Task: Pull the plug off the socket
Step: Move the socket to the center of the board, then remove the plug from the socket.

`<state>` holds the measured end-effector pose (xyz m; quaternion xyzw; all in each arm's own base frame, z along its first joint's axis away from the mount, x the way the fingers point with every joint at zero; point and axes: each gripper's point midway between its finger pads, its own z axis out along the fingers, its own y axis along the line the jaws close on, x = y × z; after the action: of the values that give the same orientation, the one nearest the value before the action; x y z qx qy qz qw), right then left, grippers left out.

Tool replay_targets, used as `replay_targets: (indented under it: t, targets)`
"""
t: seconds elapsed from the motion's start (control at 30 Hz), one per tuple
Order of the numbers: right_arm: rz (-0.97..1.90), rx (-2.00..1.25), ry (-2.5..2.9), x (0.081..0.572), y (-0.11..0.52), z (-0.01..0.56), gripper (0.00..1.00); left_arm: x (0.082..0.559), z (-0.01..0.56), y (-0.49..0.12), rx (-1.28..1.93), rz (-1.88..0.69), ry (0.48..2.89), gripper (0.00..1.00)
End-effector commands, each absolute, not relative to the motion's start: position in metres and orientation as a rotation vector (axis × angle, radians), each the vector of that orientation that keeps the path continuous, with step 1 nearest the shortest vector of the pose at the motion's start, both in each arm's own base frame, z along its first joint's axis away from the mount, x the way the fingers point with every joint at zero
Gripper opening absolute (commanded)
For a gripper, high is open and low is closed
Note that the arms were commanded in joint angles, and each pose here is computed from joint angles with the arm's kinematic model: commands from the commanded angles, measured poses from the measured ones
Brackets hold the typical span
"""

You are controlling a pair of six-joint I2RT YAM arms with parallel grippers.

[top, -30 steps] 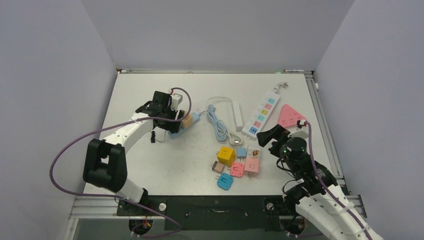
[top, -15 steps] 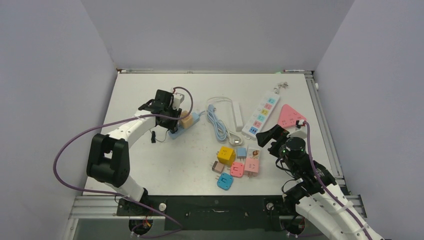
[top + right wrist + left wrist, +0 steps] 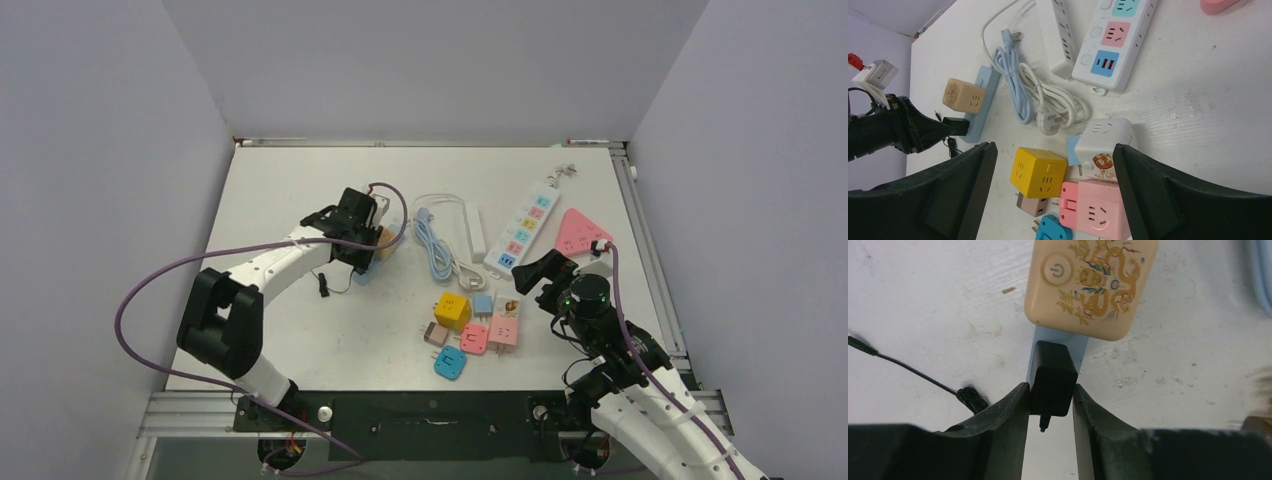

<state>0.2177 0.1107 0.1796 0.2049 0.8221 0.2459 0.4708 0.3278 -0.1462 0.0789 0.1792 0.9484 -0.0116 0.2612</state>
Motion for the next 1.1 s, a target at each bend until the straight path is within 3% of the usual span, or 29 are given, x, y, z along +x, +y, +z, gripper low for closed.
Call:
replay_targets:
  t: [0.0, 0.33, 0.6, 0.73, 0.87, 0.93, 1.07]
  targets:
    - [0.572, 0.505, 1.985, 0.224, 0.106, 0.194, 0.90, 0.306, 0.093, -0.186, 0.356, -0.271, 2.594, 0.08]
    - [0.595, 0.507, 2.005, 0.228, 0.114, 0.184, 0.90, 0.267, 0.105, -0.235, 0.151, -0.466, 2.561, 0.07]
    - [0.600, 0.499, 2.016, 0.229, 0.117, 0.181, 0.90, 0.235, 0.091, -0.271, 0.201, -0.433, 2.562, 0.09]
    - [0.626, 0.479, 2.014, 0.232, 0.123, 0.183, 0.90, 0.231, 0.094, -0.276, 0.219, -0.427, 2.559, 0.27]
    - [0.626, 0.466, 2.028, 0.234, 0.127, 0.183, 0.90, 0.234, 0.123, -0.276, 0.240, -0.470, 2.492, 0.69]
    - [0.618, 0.459, 2.037, 0.236, 0.129, 0.183, 0.90, 0.235, 0.143, -0.275, 0.266, -0.507, 2.449, 0.85]
    - [0.602, 0.449, 2.043, 0.242, 0.134, 0.188, 0.90, 0.241, 0.177, -0.255, 0.304, -0.567, 2.395, 0.95]
